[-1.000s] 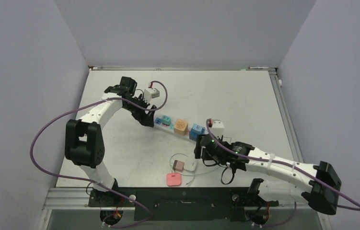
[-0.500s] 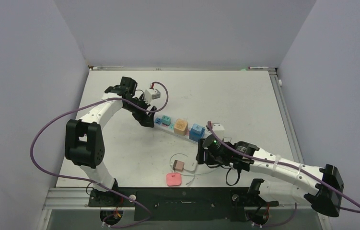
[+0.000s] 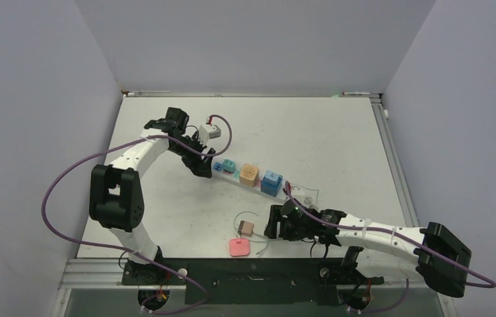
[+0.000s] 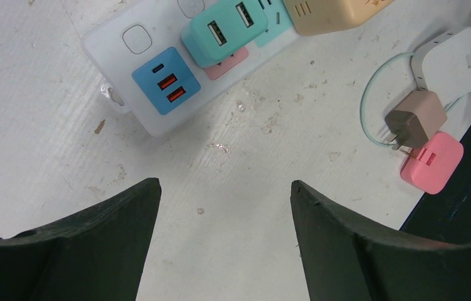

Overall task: Insert the plug
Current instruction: Move the plug to the corner of the board, then pick up the plug from the corner of the board.

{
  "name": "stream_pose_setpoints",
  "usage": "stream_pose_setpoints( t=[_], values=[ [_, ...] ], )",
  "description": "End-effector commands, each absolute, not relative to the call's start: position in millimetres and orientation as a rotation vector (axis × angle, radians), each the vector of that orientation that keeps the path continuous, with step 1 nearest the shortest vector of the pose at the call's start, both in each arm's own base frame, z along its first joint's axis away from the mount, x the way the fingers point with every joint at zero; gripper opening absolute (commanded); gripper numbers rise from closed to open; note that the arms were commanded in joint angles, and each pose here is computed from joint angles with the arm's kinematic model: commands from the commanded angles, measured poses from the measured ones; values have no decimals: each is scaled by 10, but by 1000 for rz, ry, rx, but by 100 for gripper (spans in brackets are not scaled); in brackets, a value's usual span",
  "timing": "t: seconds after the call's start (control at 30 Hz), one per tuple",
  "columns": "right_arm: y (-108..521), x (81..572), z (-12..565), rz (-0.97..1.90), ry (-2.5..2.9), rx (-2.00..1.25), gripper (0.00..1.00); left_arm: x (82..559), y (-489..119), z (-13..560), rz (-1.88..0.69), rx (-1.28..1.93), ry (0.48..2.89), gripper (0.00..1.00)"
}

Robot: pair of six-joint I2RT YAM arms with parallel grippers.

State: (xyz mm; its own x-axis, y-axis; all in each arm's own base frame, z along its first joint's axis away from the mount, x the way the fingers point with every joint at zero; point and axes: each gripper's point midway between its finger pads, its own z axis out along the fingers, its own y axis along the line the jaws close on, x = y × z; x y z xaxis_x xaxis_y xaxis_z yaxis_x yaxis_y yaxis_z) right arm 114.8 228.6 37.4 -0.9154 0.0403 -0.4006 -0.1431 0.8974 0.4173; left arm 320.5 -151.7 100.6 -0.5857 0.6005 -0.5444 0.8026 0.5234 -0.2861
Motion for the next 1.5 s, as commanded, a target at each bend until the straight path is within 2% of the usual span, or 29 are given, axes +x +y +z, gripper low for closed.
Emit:
stream_pose_setpoints(
  t=[0.0, 0.17, 0.4, 0.57, 0.8, 1.03, 1.47],
  values=[
    [2615, 1316, 590, 898, 2526, -36, 63, 3477, -1602, 1237, -722, 1120, 2293, 73],
    [2639, 1337, 674, 922, 2501, -88, 62, 3674, -1579, 1253, -696, 1081, 2289, 73],
    [2727, 1257, 901, 716, 2446, -270, 61, 4016, -1467, 1047, -640, 984, 2329, 73],
    [2948, 1294, 999, 556, 2388, -502, 64, 3883, -1477, 1030, -689, 990, 2350, 73],
    [3186, 1467, 709, 425, 2356, -799, 72, 3658, -1442, 1038, -739, 993, 2368, 74],
    [3303, 1570, 610, 447, 2337, -889, 71, 3634, -1413, 1082, -750, 976, 2374, 74],
    [3375, 1449, 527, 499, 2331, -951, 66, 3649, -1394, 1104, -746, 948, 2376, 75]
  ],
)
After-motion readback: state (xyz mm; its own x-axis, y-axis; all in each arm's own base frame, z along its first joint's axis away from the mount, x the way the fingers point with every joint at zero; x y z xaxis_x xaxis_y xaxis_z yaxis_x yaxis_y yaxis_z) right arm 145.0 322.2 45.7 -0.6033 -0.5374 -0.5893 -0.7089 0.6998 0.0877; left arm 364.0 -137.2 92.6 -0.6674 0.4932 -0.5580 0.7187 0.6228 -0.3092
